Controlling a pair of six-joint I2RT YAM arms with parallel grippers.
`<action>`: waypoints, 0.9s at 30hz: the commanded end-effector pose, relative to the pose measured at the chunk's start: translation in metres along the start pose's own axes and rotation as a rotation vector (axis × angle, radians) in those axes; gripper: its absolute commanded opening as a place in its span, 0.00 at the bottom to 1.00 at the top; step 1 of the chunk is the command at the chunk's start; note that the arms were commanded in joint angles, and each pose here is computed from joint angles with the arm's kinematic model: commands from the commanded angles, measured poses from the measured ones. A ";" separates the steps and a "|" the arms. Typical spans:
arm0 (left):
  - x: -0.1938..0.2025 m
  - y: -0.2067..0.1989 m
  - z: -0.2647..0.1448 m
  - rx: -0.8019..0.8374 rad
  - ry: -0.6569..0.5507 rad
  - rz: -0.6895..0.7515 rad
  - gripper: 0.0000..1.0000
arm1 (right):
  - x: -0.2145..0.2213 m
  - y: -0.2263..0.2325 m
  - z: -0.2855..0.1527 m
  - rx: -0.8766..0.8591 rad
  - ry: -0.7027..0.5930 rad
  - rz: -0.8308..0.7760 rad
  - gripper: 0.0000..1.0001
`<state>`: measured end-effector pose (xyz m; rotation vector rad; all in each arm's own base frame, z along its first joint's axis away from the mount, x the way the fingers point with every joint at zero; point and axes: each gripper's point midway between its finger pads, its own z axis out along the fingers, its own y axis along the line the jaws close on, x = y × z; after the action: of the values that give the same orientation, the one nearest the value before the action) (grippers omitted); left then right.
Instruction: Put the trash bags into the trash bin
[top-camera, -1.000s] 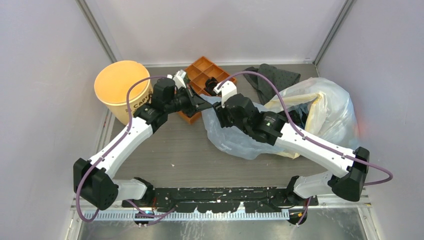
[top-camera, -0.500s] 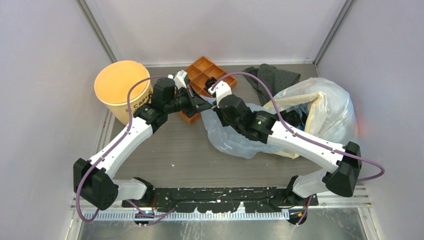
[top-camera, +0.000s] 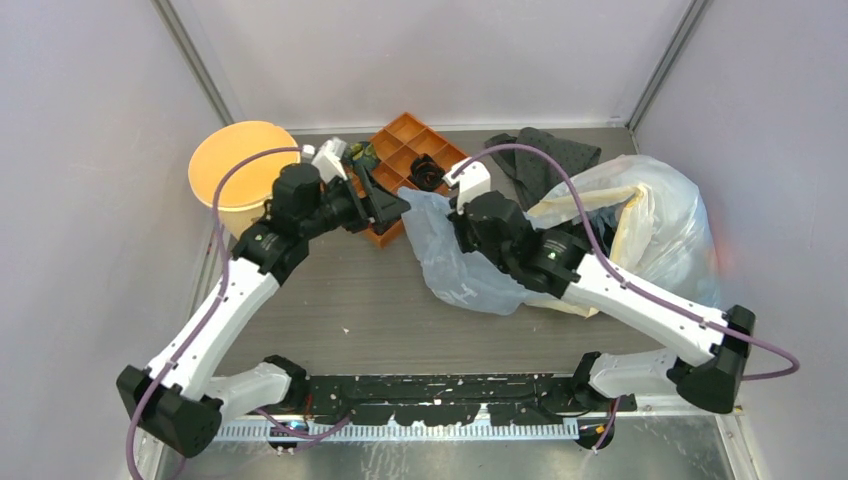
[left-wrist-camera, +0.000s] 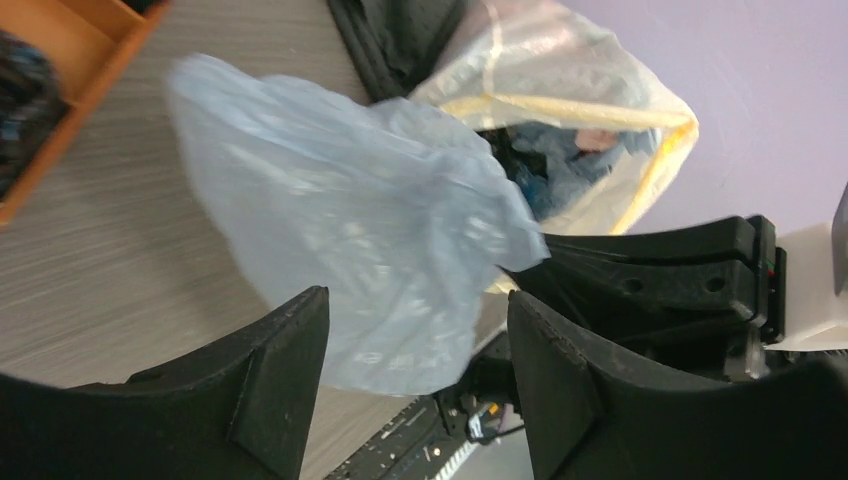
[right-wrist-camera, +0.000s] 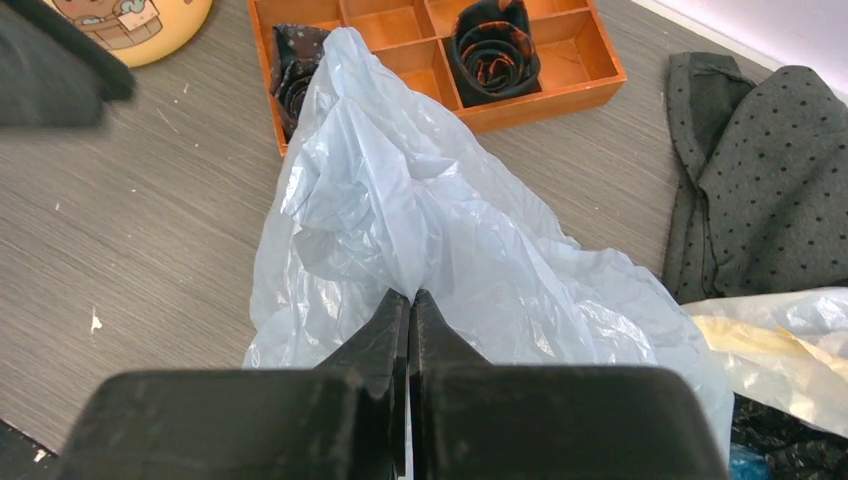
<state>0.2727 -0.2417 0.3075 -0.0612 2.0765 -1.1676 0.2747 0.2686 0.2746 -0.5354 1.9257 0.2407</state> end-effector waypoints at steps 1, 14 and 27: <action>-0.023 0.032 -0.020 -0.134 -0.106 0.004 0.67 | -0.018 -0.010 -0.023 -0.032 -0.096 0.076 0.01; -0.016 0.046 0.038 0.009 -0.018 -0.161 0.74 | -0.021 -0.004 -0.036 -0.107 -0.150 0.102 0.01; -0.029 0.056 0.067 0.071 -0.106 -0.317 0.72 | -0.020 0.000 -0.037 -0.130 -0.150 0.140 0.01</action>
<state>0.3421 -0.2402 0.2384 -0.4192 2.0822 -1.3076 0.2508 0.2544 0.2919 -0.4979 1.8603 0.4246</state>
